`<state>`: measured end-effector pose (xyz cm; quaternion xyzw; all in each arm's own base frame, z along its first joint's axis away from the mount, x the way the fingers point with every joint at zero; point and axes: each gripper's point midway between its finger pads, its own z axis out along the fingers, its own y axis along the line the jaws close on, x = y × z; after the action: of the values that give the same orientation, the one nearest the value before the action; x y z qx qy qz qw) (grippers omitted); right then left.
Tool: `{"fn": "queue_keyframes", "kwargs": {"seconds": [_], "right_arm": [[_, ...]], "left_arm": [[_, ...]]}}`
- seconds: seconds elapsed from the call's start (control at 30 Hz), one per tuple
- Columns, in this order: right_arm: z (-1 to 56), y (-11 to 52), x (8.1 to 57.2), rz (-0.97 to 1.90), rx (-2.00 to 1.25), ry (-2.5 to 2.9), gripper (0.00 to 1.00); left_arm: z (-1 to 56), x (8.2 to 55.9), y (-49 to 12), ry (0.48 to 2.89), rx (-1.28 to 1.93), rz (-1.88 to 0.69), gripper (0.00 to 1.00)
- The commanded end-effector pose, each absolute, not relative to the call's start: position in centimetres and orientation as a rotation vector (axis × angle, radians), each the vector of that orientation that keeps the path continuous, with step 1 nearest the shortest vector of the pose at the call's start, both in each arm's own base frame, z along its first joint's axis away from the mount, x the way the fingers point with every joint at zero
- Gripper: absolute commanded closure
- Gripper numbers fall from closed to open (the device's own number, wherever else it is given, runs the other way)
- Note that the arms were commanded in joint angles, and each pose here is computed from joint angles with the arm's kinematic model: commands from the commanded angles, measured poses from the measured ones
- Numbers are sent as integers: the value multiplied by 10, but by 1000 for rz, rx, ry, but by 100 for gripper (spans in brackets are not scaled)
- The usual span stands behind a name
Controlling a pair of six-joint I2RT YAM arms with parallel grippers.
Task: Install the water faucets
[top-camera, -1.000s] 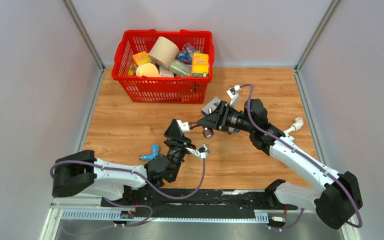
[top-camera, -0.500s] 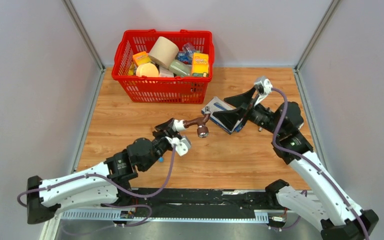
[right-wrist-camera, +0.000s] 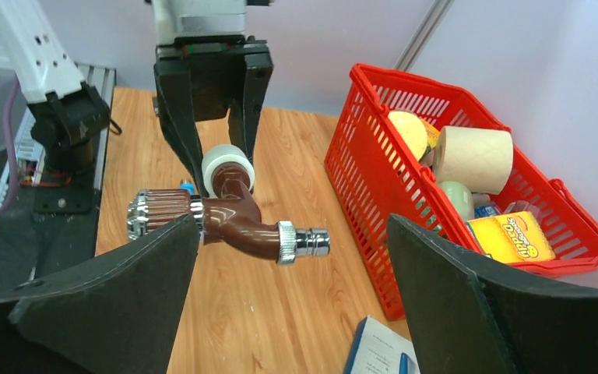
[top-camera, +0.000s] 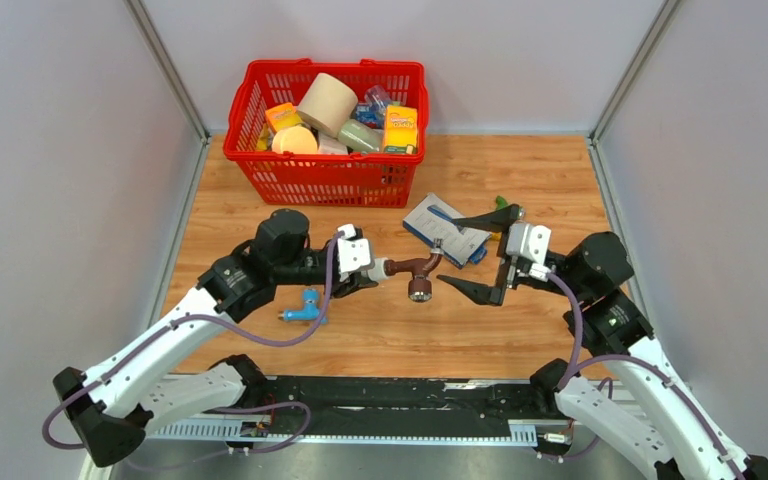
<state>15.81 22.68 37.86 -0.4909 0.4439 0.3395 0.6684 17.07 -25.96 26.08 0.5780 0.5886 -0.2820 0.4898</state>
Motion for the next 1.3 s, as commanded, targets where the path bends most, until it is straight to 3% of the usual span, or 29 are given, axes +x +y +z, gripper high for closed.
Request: {"fn": "queue_keyframes", "kwargs": {"seconds": [0.0, 0.6, 0.8, 1.1, 1.27], "right_arm": [[372, 224, 156, 666, -1183, 966, 3], [353, 233, 173, 521, -1297, 1184, 5], [346, 240, 185, 517, -1286, 1295, 7], [320, 262, 196, 776, -977, 1673, 9], [307, 273, 219, 878, -660, 1838, 16]], "left_arm": [[275, 139, -271, 1392, 1495, -937, 100], [253, 148, -270, 1434, 1614, -932, 100], [240, 167, -267, 1448, 1548, -820, 100], [248, 196, -251, 1405, 1375, -608, 100], [249, 204, -248, 1384, 1325, -556, 100]]}}
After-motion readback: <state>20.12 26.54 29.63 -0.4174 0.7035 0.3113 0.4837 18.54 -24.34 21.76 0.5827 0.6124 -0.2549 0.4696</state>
